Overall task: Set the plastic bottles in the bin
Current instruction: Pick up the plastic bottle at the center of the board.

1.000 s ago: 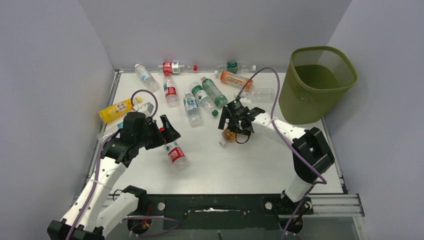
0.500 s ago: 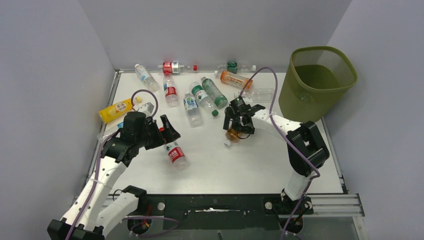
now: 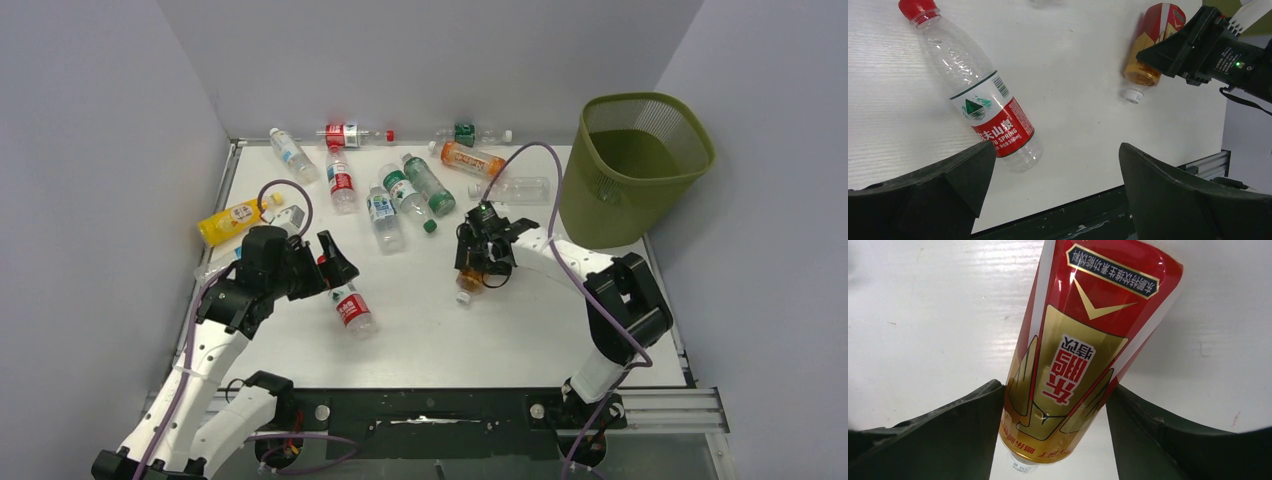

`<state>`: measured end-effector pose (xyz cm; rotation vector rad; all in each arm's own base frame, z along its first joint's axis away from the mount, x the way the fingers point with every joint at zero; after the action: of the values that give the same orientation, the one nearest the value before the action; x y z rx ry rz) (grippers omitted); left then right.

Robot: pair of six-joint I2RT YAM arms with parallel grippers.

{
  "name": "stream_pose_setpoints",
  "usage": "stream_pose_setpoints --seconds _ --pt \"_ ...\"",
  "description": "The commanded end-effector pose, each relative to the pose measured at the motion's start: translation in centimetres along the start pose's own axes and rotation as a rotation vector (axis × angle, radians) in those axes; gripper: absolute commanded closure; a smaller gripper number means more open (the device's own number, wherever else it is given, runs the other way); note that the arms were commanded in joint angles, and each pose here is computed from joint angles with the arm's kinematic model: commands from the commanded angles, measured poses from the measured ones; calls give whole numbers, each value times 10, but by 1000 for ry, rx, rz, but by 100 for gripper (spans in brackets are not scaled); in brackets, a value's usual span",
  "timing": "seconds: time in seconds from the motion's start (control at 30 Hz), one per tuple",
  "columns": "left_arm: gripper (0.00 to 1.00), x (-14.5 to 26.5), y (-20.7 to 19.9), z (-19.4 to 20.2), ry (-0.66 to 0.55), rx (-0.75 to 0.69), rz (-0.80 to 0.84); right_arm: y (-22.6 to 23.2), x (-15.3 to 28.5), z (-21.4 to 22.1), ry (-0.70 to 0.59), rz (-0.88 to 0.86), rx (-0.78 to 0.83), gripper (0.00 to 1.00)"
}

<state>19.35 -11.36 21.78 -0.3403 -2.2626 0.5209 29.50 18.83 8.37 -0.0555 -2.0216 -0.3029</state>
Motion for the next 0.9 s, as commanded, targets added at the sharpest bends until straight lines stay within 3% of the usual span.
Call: stream_pose_setpoints --seconds 0.0,0.47,0.6,0.87 --pt "2 7 -7 -7 -35 -16 30 0 22 0 -54 -33 12 46" --pt "2 4 -8 -10 -38 -9 25 -2 66 9 -139 -43 66 54" --pt "2 2 -7 -9 -33 -11 22 -5 95 -20 -227 -37 76 54" --pt "2 -4 -6 -9 -21 -21 17 -23 182 -124 -496 -31 23 52"
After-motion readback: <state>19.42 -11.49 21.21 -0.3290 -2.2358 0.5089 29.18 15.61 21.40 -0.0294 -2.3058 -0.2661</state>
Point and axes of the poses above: each gripper's point midway between its finger pads, its own x axis back along the fingers, its own y axis along the line the jaws close on, z = x × y, the point moved 4 cm from there along x, back along the fingers, and after that the axes turned 7 degrees about -x, right-handed, at the moved point
